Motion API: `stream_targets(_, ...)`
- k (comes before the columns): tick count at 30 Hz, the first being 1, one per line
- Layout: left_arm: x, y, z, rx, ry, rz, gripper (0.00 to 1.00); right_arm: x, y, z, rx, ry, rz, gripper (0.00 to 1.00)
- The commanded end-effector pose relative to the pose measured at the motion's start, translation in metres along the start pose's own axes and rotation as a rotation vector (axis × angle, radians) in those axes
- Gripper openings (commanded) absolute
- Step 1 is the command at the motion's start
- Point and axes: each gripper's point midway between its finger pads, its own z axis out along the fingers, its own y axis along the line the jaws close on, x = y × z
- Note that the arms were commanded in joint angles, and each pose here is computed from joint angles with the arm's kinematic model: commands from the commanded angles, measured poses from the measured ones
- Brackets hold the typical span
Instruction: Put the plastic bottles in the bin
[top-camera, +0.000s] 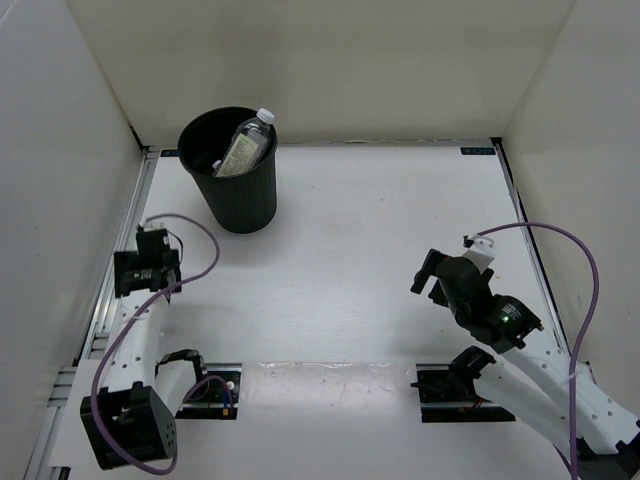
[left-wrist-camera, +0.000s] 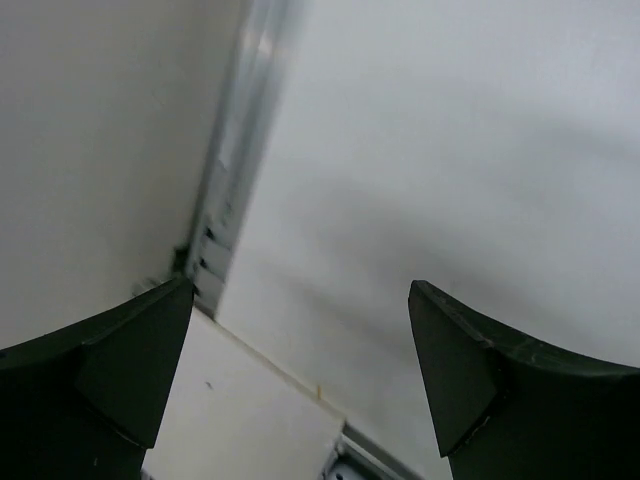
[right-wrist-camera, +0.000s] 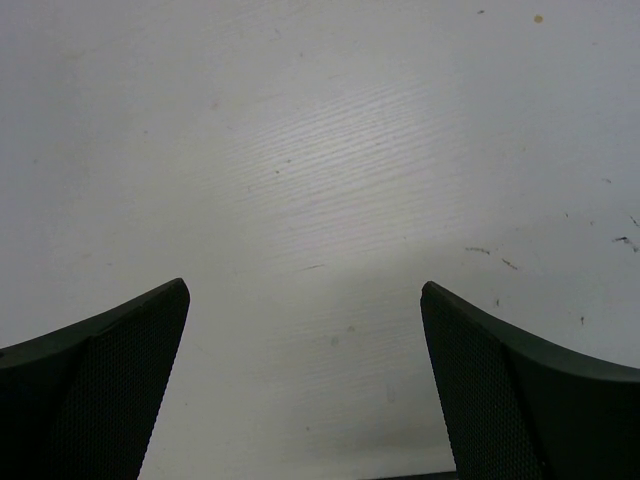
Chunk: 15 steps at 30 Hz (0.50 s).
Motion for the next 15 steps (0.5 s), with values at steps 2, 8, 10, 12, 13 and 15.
stream_targets(2,0.04,-0.029,0.004,0.131,0.074,-0.037,1.0,-0.009,-0.015,-0.01,0.085,-0.009,0.028,1.0)
stream_targets(8,0.034,-0.032,0.005,0.158,0.07,-0.014,1.0,-0.017,-0.02,-0.013,0.109,-0.045,0.032,1.0)
stream_targets(10,0.034,-0.032,0.005,0.158,0.07,-0.014,1.0,-0.017,-0.02,-0.013,0.109,-0.045,0.032,1.0)
stream_targets(12,0.034,-0.032,0.005,0.158,0.07,-0.014,1.0,-0.013,-0.022,-0.011,0.116,-0.038,0.034,1.0)
stream_targets(13,0.034,-0.032,0.005,0.158,0.07,-0.014,1.0,-0.013,-0.022,-0.011,0.116,-0.038,0.034,1.0)
stream_targets(15,0.034,-0.032,0.005,0.158,0.07,-0.014,1.0,-0.013,-0.022,-0.011,0.116,-0.038,0.034,1.0)
